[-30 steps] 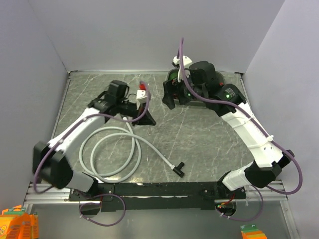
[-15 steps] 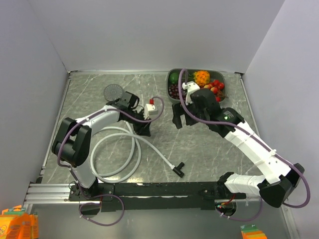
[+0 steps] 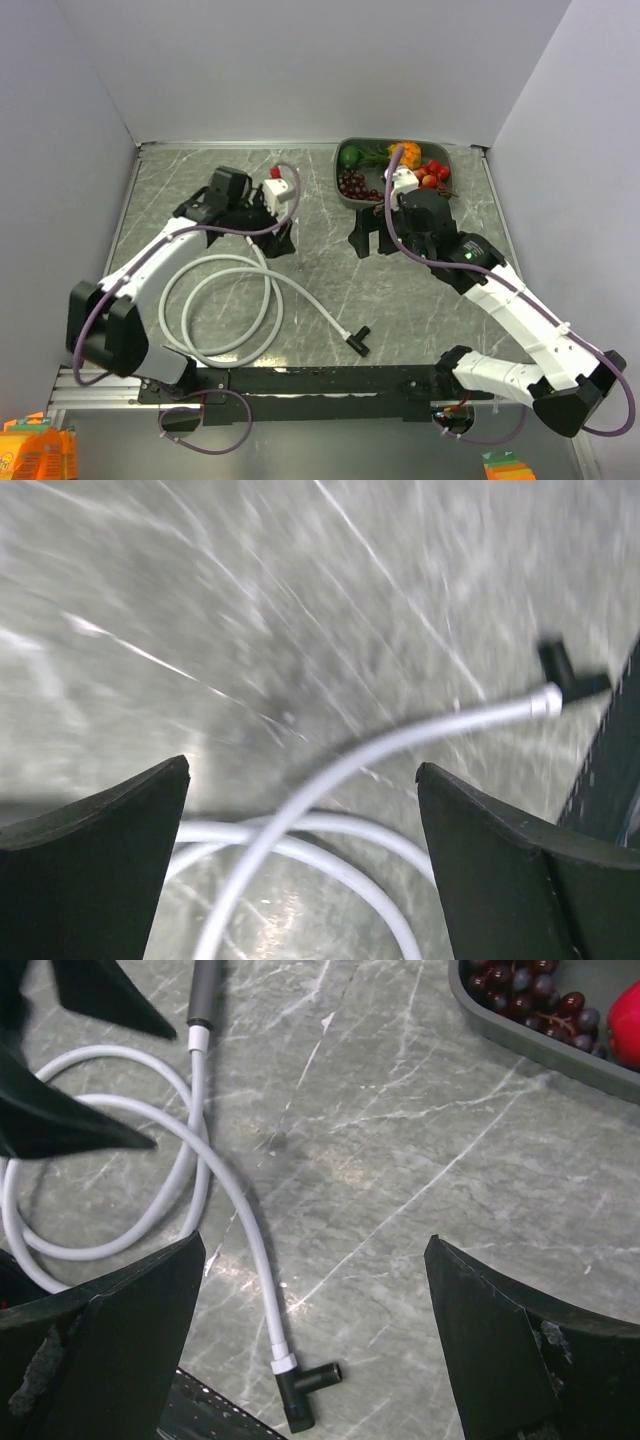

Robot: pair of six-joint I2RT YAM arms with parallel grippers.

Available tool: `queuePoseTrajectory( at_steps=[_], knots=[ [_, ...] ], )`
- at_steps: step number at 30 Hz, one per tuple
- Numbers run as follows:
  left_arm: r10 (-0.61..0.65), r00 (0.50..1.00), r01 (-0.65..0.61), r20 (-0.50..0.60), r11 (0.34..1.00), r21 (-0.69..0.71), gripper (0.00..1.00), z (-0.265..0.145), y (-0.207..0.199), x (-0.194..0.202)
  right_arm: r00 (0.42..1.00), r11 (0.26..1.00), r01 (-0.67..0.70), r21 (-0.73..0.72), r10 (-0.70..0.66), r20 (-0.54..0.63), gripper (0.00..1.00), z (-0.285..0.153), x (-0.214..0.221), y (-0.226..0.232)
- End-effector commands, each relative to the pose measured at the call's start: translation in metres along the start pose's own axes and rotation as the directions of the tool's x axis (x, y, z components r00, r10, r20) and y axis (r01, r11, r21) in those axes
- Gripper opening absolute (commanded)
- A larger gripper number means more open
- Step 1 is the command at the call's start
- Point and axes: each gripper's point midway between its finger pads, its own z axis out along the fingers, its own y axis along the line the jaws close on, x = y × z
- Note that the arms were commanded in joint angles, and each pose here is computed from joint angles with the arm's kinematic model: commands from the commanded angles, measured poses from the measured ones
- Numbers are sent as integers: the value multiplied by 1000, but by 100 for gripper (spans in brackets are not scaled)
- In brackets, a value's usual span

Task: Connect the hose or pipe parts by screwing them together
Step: Reset both arms

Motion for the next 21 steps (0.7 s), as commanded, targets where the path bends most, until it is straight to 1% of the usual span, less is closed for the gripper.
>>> queuePoseTrajectory(
  at_steps=[1, 3, 4, 5, 12, 21],
  knots=[
    [-58, 989, 73, 133, 990, -116, 99, -43, -2, -40, 997, 998, -35, -49, 38, 74, 100, -7, -11, 8],
    [-59, 986, 80, 156, 988, -132, 99, -51, -3, -35, 994, 997, -39, -62, 45, 101, 100, -14, -15, 9],
    [-48, 980, 77, 191, 986, -148, 99, -62, -6, -40, 993, 997, -38, -73, 46, 107, 100, -16, -15, 10],
    [-51, 978, 87, 204, 981, -172, 99, -67, -1, -39, 991, 996, -34, -80, 44, 126, 100, -20, -17, 11],
    [-82, 975, 122, 207, 974, -189, 100, -87, 2, -33, 992, 989, -25, -144, 43, 123, 100, -28, -16, 21],
    [-128, 960, 180, 248, 962, -203, 99, -105, 24, -30, 991, 990, -11, -140, 30, 132, 100, -34, -15, 19]
  ],
)
